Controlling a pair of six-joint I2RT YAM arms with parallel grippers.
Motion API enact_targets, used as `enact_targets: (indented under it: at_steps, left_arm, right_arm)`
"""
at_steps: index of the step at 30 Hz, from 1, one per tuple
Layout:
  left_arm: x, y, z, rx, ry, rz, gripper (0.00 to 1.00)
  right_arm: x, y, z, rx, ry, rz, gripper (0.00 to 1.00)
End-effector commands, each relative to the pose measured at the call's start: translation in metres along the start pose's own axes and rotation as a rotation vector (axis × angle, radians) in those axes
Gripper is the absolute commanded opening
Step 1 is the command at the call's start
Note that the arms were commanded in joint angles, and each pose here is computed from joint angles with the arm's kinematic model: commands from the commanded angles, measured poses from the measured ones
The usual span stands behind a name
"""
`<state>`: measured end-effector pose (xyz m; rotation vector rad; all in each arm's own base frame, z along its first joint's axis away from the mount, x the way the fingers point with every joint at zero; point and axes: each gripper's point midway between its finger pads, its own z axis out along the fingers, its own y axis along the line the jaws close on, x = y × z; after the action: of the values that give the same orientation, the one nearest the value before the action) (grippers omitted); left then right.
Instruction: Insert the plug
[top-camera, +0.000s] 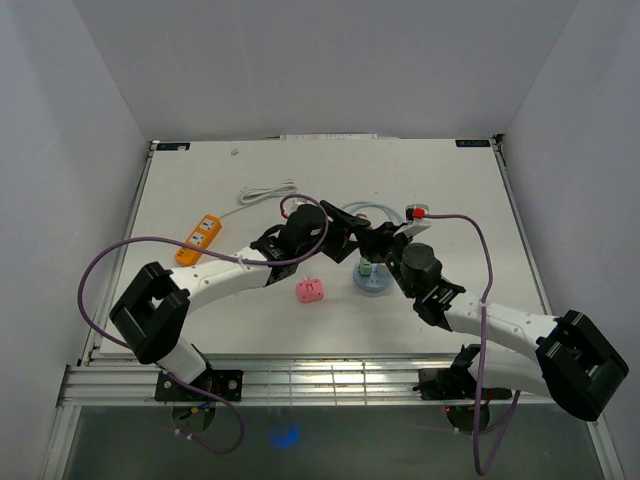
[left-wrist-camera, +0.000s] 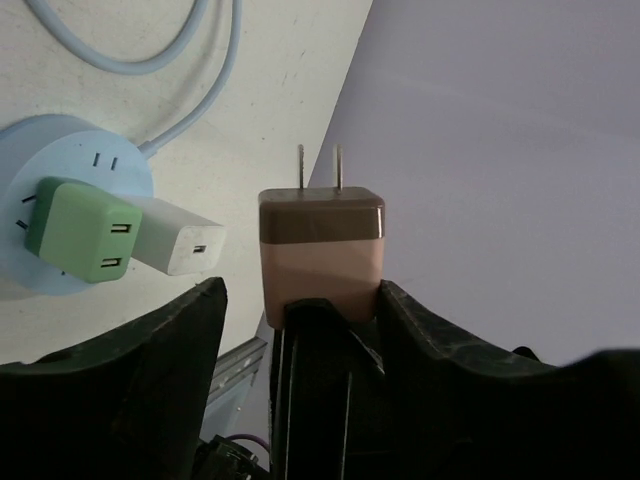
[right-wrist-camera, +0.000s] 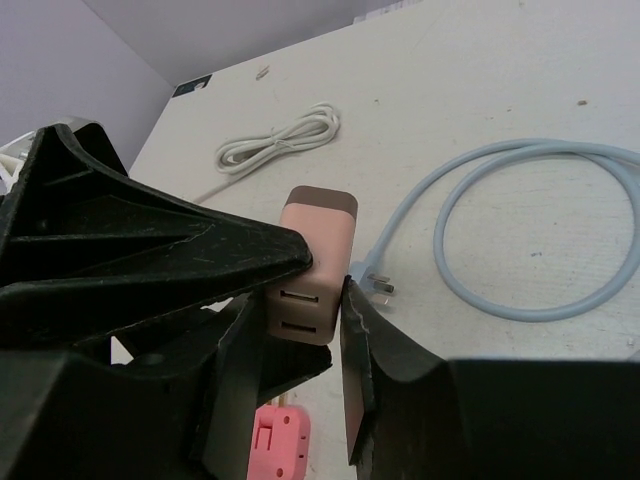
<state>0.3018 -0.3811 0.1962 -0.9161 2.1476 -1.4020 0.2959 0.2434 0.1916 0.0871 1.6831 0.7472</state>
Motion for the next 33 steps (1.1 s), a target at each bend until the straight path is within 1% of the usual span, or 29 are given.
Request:
enact_targets:
  at_steps: [1,2,5,6,8,9,10,11,12,13,14,15,16,17,19,20,21,22,23,24,25,26,27,28,29,30,33]
  left_arm:
    - [-0.009,-0.003,-0.015,0.005,-0.038,0.044,0.74]
    - [-0.018,-0.006,-0.02,0.007,-0.06,0.049,0.79]
    - [-0.04,0.012,-0.03,-0.079,-0.107,0.081,0.88]
    - [-0.055,0.016,-0.037,-0.102,-0.133,0.086,0.89]
    - [-0.07,0.028,-0.046,-0.139,-0.16,0.091,0.9]
    - [-0.086,0.031,-0.057,-0.156,-0.194,0.085,0.91]
    - [-0.094,0.037,-0.062,-0.175,-0.209,0.105,0.93]
    - [-0.105,0.039,-0.067,-0.189,-0.235,0.12,0.93]
    - [-0.129,0.047,-0.077,-0.234,-0.284,0.128,0.93]
    - [-0.142,0.046,-0.086,-0.253,-0.313,0.183,0.94]
    - [-0.158,0.041,-0.094,-0.265,-0.35,0.196,0.95]
    - [-0.187,0.05,-0.106,-0.318,-0.407,0.184,0.96]
    - [-0.2,0.055,-0.111,-0.349,-0.422,0.215,0.98]
    - [-0.231,0.058,-0.123,-0.371,-0.477,0.19,0.98]
    - [-0.251,0.066,-0.129,-0.39,-0.446,0.19,0.98]
    - [-0.282,0.087,-0.138,-0.445,-0.47,0.155,0.98]
    - [-0.309,0.103,-0.145,-0.459,-0.451,0.111,0.98]
    - [-0.307,0.094,-0.142,-0.429,-0.43,0.115,0.98]
    - [-0.334,0.114,-0.15,-0.456,-0.447,0.091,0.98]
    - [-0.35,0.111,-0.152,-0.424,-0.466,0.104,0.98]
    - [-0.359,0.115,-0.153,-0.418,-0.466,0.101,0.98]
    - [-0.374,0.12,-0.159,-0.412,-0.492,0.095,0.98]
    - [-0.386,0.121,-0.155,-0.393,-0.502,0.129,0.98]
    - [-0.396,0.126,-0.157,-0.405,-0.518,0.123,0.98]
    - [-0.401,0.13,-0.157,-0.421,-0.523,0.12,0.98]
    - [-0.407,0.144,-0.152,-0.456,-0.514,0.107,0.98]
    - [-0.422,0.157,-0.15,-0.484,-0.512,0.068,0.98]
  right_arm:
    - [-0.031,0.008,-0.003,-0.012,-0.104,0.014,0.1]
    - [-0.029,0.007,-0.005,-0.006,-0.098,0.009,0.09]
    - [-0.031,-0.001,-0.011,0.014,-0.108,-0.004,0.08]
    - [-0.033,-0.003,-0.014,0.019,-0.114,-0.009,0.08]
    - [-0.032,-0.009,-0.016,0.038,-0.111,-0.024,0.08]
    - [-0.034,-0.01,-0.019,0.045,-0.118,-0.033,0.08]
    - [-0.033,-0.014,-0.02,0.056,-0.111,-0.045,0.08]
    - [-0.033,-0.016,-0.021,0.064,-0.11,-0.053,0.08]
    - [-0.035,-0.017,-0.022,0.07,-0.114,-0.064,0.08]
    - [-0.033,-0.02,-0.023,0.08,-0.103,-0.079,0.08]
    - [-0.034,-0.022,-0.023,0.086,-0.101,-0.089,0.08]
    - [-0.036,-0.022,-0.024,0.089,-0.103,-0.097,0.08]
    - [-0.034,-0.024,-0.024,0.096,-0.093,-0.119,0.08]
    - [-0.035,-0.026,-0.024,0.102,-0.094,-0.127,0.08]
    - [-0.039,-0.023,-0.024,0.094,-0.095,-0.143,0.08]
    - [-0.038,-0.024,-0.024,0.097,-0.083,-0.152,0.08]
    - [-0.039,-0.021,-0.022,0.093,-0.072,-0.163,0.08]
    - [-0.042,-0.017,-0.022,0.08,-0.077,-0.159,0.08]
    - [-0.042,-0.016,-0.021,0.076,-0.065,-0.169,0.08]
    - [-0.04,-0.011,-0.02,0.056,-0.05,-0.174,0.08]
    - [-0.043,-0.007,-0.019,0.043,-0.048,-0.176,0.08]
    - [-0.043,-0.004,-0.018,0.036,-0.043,-0.178,0.08]
    - [-0.037,-0.002,-0.017,0.018,-0.016,-0.184,0.08]
    - [-0.04,0.003,-0.015,0.008,-0.016,-0.179,0.08]
    - [-0.038,0.004,-0.014,0.002,-0.003,-0.182,0.08]
    - [-0.033,0.006,-0.013,-0.007,0.023,-0.186,0.08]
    - [-0.028,0.011,-0.009,-0.026,0.056,-0.183,0.08]
